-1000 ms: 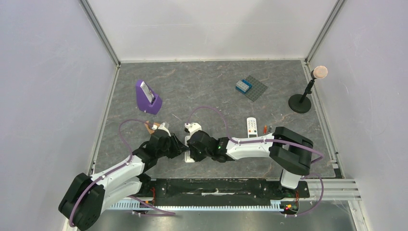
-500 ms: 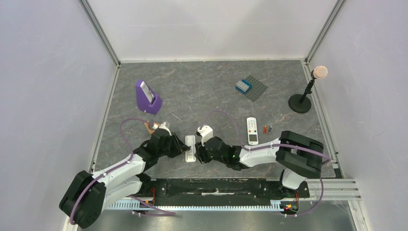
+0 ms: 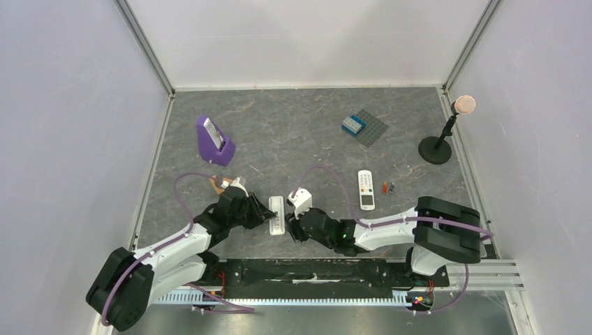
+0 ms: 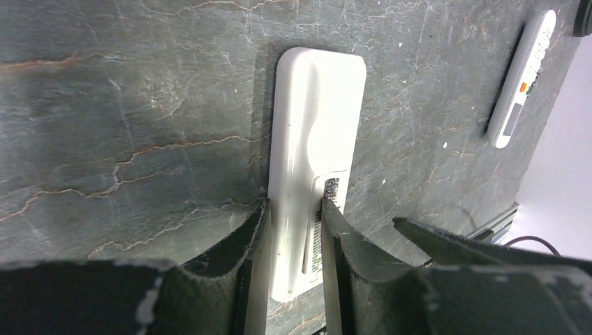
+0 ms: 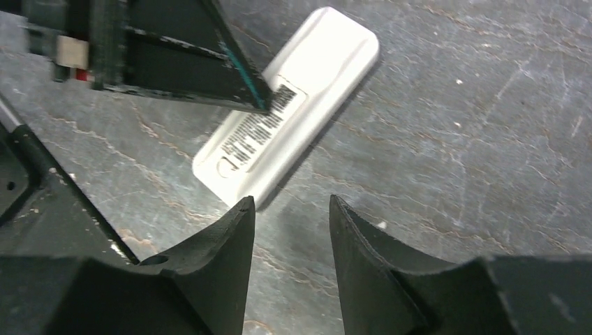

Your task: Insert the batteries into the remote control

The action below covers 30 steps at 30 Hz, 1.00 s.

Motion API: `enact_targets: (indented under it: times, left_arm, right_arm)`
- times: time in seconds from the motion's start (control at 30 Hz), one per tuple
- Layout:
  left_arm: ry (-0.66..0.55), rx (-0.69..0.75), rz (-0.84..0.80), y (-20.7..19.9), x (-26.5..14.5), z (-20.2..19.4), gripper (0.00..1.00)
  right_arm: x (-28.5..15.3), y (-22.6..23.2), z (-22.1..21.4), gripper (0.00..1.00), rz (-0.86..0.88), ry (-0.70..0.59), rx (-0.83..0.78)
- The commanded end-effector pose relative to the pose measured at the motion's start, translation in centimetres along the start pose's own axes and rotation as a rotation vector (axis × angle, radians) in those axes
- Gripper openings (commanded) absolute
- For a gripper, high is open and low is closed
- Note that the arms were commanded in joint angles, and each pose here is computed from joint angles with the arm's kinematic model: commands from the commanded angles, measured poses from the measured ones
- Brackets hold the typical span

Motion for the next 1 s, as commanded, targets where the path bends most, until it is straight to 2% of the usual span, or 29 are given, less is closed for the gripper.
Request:
enact_targets:
  times: [0.0, 0.17, 0.4, 0.63, 0.97]
  left_arm:
    - [0.049, -0.028, 0.085, 1.8, 0.3, -1.7, 0.33]
    - [0.050, -0.034, 0.089, 1.9, 0.3, -1.7, 0.33]
    - [0.049, -0.037, 0.095, 2.0, 0.3, -1.7, 0.33]
    - [0.050, -0.038, 0.098, 2.0, 0.3, -1.8, 0.33]
    - [0.053, -0.038, 0.104, 2.2, 0.4, -1.9, 0.33]
  right_arm:
    - [0.5, 2.4, 2.2, 0.47, 0.000, -0.086, -0.014]
    - [1.2, 2.9, 1.5, 0.47, -0.053, -0.075, -0.031]
    - [2.1, 2.5, 0.9, 0.42, -0.113, -0.065, -0.033]
    - [2.2, 2.8, 0.3, 0.41, -0.076, -0.058, -0.028]
    - [1.8, 3.4, 0.4, 0.44, -0.033, -0.076, -0.038]
Point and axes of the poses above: each gripper's point midway between its finger pads, its own x axis out along the fingers, its own y axis along the line the jaws close on, z = x × y, the point moved 7 cm from there along -x, back along the fingers, and after that the axes turned 9 degrees about x, right-handed, at the moved point
